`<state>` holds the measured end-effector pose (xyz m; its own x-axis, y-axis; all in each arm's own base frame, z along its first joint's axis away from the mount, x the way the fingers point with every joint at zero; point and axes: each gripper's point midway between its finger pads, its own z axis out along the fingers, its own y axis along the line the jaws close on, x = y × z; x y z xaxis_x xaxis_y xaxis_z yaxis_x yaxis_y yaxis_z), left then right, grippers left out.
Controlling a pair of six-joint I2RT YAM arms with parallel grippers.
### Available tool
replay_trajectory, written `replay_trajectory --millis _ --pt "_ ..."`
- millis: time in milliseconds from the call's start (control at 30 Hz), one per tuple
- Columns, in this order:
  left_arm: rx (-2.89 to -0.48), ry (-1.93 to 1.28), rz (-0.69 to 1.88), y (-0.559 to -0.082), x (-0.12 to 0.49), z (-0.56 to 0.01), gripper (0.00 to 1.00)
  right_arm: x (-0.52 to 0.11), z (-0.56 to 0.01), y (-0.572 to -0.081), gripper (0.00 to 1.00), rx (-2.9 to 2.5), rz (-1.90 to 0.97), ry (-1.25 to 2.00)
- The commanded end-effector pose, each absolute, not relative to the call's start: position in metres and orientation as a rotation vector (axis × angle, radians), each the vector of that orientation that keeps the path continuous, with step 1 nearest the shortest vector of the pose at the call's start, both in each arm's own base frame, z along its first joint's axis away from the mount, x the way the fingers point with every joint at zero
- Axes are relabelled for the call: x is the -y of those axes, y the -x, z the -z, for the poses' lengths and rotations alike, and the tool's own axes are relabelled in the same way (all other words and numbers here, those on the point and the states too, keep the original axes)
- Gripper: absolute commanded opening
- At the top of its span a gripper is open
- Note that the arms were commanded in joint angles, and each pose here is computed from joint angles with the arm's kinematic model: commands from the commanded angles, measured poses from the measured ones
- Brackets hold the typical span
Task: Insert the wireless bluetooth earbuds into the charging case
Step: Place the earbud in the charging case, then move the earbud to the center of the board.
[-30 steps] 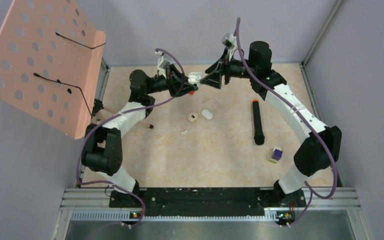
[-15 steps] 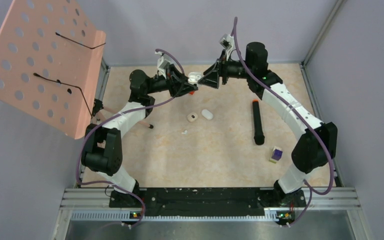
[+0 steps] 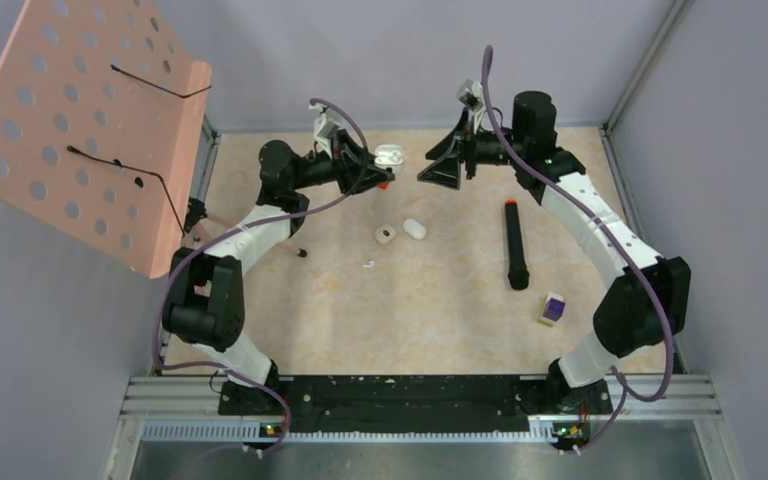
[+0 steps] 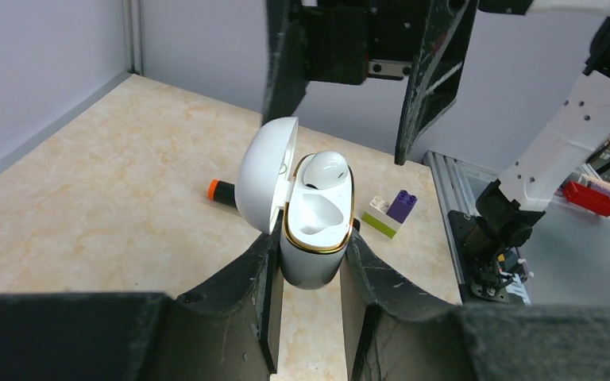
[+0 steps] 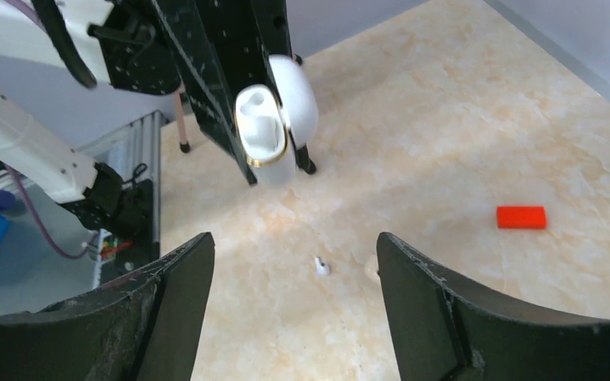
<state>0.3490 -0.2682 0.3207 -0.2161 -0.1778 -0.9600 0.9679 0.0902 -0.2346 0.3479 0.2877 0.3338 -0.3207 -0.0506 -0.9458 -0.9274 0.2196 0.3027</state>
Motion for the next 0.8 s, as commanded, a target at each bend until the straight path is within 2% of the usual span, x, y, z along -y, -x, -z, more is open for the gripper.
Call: replay_trajectory --millis 0,300,467,567,767 --pt "-1.281 -0.807 1.307 -0.357 0.254 -0.337 0.00 -0.269 -0.307 -0.334 0.69 -1.541 -1.071 1.087" --pt "-1.457 -0.561 1.184 -0.399 0.217 -0.319 0.00 -0.297 -0.180 -0.327 0.40 -1.554 -0.791 1.415" --pt "-1.540 -0.491 1.125 -0.411 0.205 -0.311 0.00 -0.326 -0.129 -0.344 0.27 -2.001 -0.899 1.115" --pt "-1.580 -0.443 1.092 -0.418 0.195 -0.307 0.00 -0.337 -0.091 -0.332 0.29 -2.227 -0.938 1.029" --pt "-1.655 -0.324 1.026 -0.430 0.176 -0.303 0.00 -0.364 -0.074 -0.331 0.38 -2.391 -0.936 0.892"
